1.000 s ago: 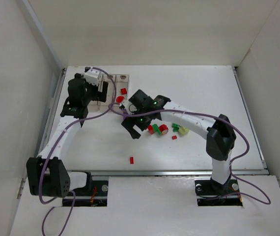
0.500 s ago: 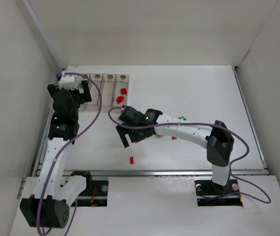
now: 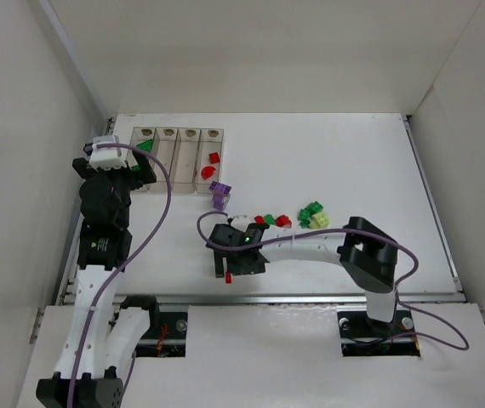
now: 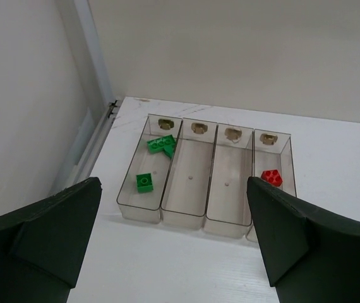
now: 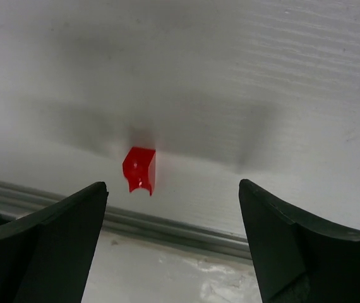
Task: Sort the legos into containers by color
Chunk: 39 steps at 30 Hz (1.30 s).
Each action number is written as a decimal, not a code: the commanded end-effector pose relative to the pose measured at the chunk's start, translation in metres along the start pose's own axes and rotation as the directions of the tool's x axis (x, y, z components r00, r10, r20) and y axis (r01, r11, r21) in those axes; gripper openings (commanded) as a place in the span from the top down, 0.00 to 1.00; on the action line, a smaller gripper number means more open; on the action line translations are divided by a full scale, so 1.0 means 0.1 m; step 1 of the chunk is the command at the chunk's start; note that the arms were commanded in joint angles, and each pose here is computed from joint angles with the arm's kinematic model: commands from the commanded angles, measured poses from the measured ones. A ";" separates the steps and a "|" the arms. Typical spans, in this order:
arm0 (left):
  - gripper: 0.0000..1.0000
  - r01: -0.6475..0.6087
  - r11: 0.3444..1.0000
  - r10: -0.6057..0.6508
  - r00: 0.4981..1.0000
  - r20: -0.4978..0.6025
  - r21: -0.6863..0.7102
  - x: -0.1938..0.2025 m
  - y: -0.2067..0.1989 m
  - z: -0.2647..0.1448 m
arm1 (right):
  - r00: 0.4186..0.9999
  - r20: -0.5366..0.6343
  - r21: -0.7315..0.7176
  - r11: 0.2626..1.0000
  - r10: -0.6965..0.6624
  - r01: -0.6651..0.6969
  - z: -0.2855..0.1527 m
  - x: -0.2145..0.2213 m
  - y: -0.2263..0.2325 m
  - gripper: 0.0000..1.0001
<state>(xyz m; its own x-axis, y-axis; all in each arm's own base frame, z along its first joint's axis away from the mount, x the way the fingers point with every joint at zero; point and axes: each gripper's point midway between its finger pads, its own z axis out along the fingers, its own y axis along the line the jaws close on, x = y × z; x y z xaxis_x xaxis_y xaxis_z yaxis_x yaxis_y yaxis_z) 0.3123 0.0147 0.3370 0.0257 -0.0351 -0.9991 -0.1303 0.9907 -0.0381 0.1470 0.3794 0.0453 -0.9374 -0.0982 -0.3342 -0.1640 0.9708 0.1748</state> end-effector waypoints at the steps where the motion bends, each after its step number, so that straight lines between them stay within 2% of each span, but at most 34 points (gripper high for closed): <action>1: 0.01 0.052 0.998 -0.053 0.998 0.044 0.025 -0.14 -0.05 -0.03 | 0.996 0.057 -0.062 0.996 0.074 -0.070 0.16 -0.14 0.23 0.11; 8: 0.01 0.052 0.998 -0.053 0.997 0.047 0.036 -0.18 -0.06 -0.08 | 0.998 0.048 -0.041 0.999 0.031 -0.029 0.33 -0.13 0.26 0.46; 9: 0.01 0.052 0.998 -0.054 0.997 0.048 0.024 -0.18 -0.04 -0.08 | 0.998 0.048 -0.040 0.999 0.031 -0.029 0.33 -0.13 0.26 0.61; 12: 0.01 0.042 0.999 -0.043 0.998 0.040 0.013 -0.14 -0.02 -0.10 | 0.999 0.035 -0.034 0.999 0.019 -0.017 0.32 -0.10 0.23 0.86; 17: 0.01 0.045 0.999 -0.045 0.998 0.052 -0.004 -0.13 0.03 -0.15 | 0.999 0.037 -0.034 0.999 -0.025 0.027 0.20 -0.16 0.26 0.91; 19: 0.01 0.045 0.999 -0.045 0.998 0.052 -0.004 -0.13 0.03 -0.18 | 0.998 0.056 -0.025 0.999 -0.038 0.039 0.16 -0.21 0.27 1.00; 22: 0.01 0.043 0.999 -0.043 0.998 0.043 -0.005 -0.07 0.03 -0.19 | 0.990 0.106 -0.084 0.991 -0.096 0.105 -0.02 -0.41 0.47 1.00; 24: 0.01 0.045 0.999 -0.045 0.998 0.052 -0.004 -0.10 0.04 -0.21 | 0.967 0.219 -0.125 0.980 -0.126 0.156 -0.35 -0.76 0.70 1.00; 25: 0.01 0.043 0.999 -0.043 0.998 0.042 -0.005 -0.07 0.04 -0.21 | 0.947 0.294 -0.118 0.978 -0.132 0.173 -0.54 -0.96 0.75 1.00; 26: 0.01 0.043 0.999 -0.043 0.998 0.041 -0.005 -0.07 0.04 -0.21 | 0.920 0.378 -0.170 0.969 -0.104 0.179 -0.86 -1.27 0.95 1.00; 27: 0.01 0.045 0.999 -0.045 0.998 0.053 -0.013 -0.10 0.06 -0.23 | 0.898 0.425 -0.167 0.965 -0.114 0.201 -0.97 -1.47 0.98 1.00; 30: 0.01 0.040 0.999 -0.039 0.997 0.072 -0.013 -0.17 0.07 -0.29 | 0.851 0.525 -0.216 0.970 0.017 0.114 -1.28 -2.29 0.92 1.00; 31: 0.01 0.038 0.999 -0.037 0.997 0.062 -0.013 -0.15 0.07 -0.29 | 0.848 0.530 -0.197 0.976 0.023 0.097 -1.15 -2.45 0.87 1.00; 33: 0.01 0.039 0.999 -0.037 0.997 0.062 -0.022 -0.15 0.09 -0.32 | 0.805 0.589 -0.222 0.972 0.076 0.071 -1.23 -2.96 0.76 1.00; 35: 0.01 0.039 0.999 -0.039 0.997 0.071 0.003 -0.18 0.05 -0.34 | 0.770 0.635 -0.234 0.964 0.053 0.126 -1.07 -3.27 0.81 1.00; 38: 0.01 0.022 0.997 -0.026 0.999 0.045 0.068 -0.11 -0.07 -0.32 | 0.711 0.695 -0.293 0.944 0.102 0.151 -0.99 -3.80 0.73 1.00; 39: 0.01 0.022 0.996 -0.026 0.999 0.044 0.082 -0.11 -0.09 -0.32 | 0.711 0.695 -0.301 0.942 0.109 0.150 -0.88 -3.87 0.71 1.00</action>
<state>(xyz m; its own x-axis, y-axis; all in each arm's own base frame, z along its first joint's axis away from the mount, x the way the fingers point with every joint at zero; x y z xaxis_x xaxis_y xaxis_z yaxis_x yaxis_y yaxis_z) 0.2804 0.0120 0.3414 0.0550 -0.0634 -0.9965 -0.1096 0.9916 -0.0691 0.4421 0.4494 0.2988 -0.4929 0.2410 -0.8360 -0.3081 0.8502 0.4268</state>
